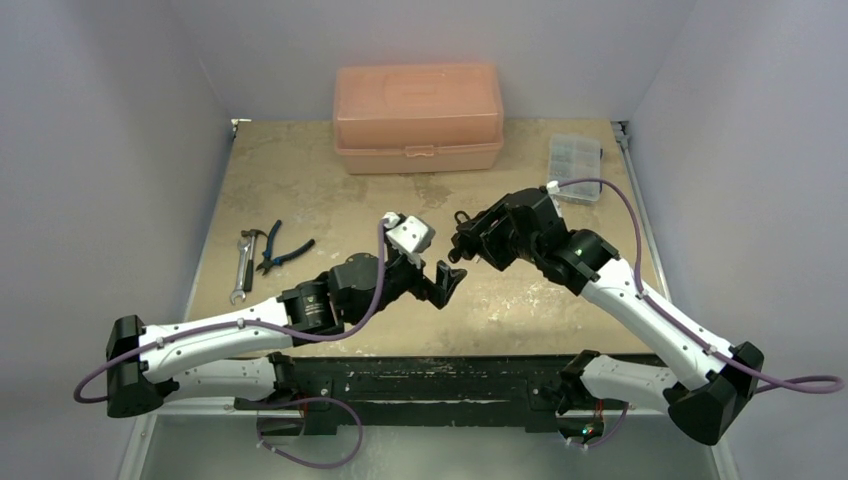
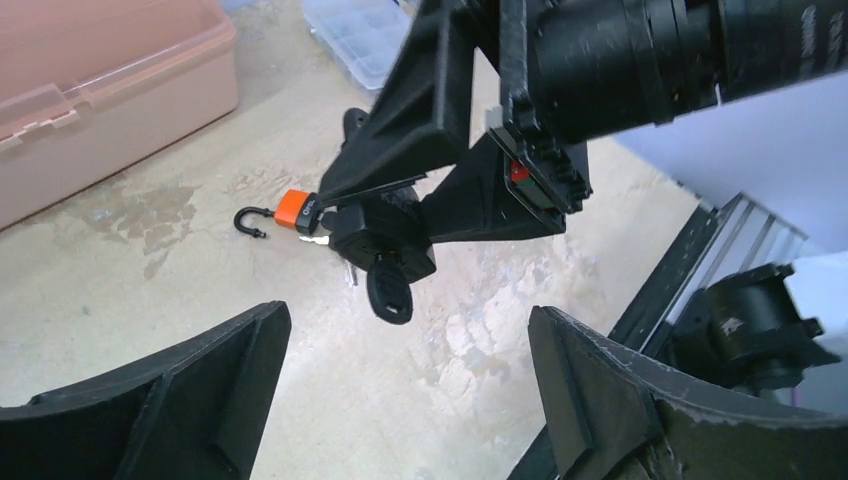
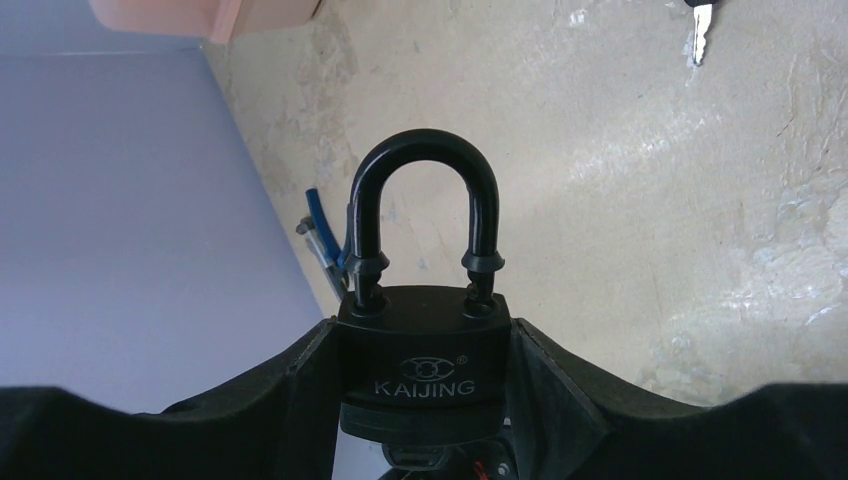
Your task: Unlock with the key
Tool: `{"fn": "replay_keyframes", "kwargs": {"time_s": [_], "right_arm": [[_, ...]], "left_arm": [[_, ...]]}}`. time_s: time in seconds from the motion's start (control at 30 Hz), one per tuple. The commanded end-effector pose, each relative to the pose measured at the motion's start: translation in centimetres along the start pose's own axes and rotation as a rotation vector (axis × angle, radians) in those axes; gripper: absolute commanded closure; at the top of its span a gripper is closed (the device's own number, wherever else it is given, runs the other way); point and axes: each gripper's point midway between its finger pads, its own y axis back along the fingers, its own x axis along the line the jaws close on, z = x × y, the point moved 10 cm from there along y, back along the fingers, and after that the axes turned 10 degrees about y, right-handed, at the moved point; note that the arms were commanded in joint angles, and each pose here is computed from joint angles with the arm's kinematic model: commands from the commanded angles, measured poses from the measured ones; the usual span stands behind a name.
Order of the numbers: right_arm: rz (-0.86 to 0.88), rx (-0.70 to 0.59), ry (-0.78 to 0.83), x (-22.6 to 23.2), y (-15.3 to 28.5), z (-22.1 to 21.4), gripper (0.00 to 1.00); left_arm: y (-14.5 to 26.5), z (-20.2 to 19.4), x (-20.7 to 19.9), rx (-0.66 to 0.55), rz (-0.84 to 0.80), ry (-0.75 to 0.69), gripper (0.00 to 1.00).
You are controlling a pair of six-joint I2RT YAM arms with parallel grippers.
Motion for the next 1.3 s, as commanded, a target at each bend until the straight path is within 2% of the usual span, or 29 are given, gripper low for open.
{"fn": "replay_keyframes", "kwargs": {"time_s": [0.0, 0.3, 0.7, 0.87, 0.97, 1.27], "right_arm": [[0.188, -0.094, 0.011, 1.9, 1.7, 1.1, 1.00], [0.285, -0.091, 0.021, 2.5, 3.1, 1.2, 1.00], [0.326, -0.068, 0.026, 2.4, 3.7, 1.0, 1.00], [0.345, -0.044, 0.025, 2.4, 4.0, 0.8, 1.00], [0.353, -0.044, 0.025, 2.3, 4.2, 0.7, 1.00], [0.382, -0.036, 0.018, 2.3, 4.8, 0.7, 1.00]], "left_arm": [[0.8, 0.8, -0.1, -0.114, 0.001, 0.203, 0.05], [-1.7, -0.1, 0.0, -0.157, -0.005, 0.367, 0.18], [-4.2, 0.0, -0.3, -0.240, 0.023, 0.428, 0.29], [-5.0, -0.2, 0.0, -0.273, 0.046, 0.450, 0.37], [-5.3, -0.1, 0.0, -0.289, 0.056, 0.460, 0.47], [-6.5, 0.1, 0.2, -0.329, 0.065, 0.476, 0.47]]}}
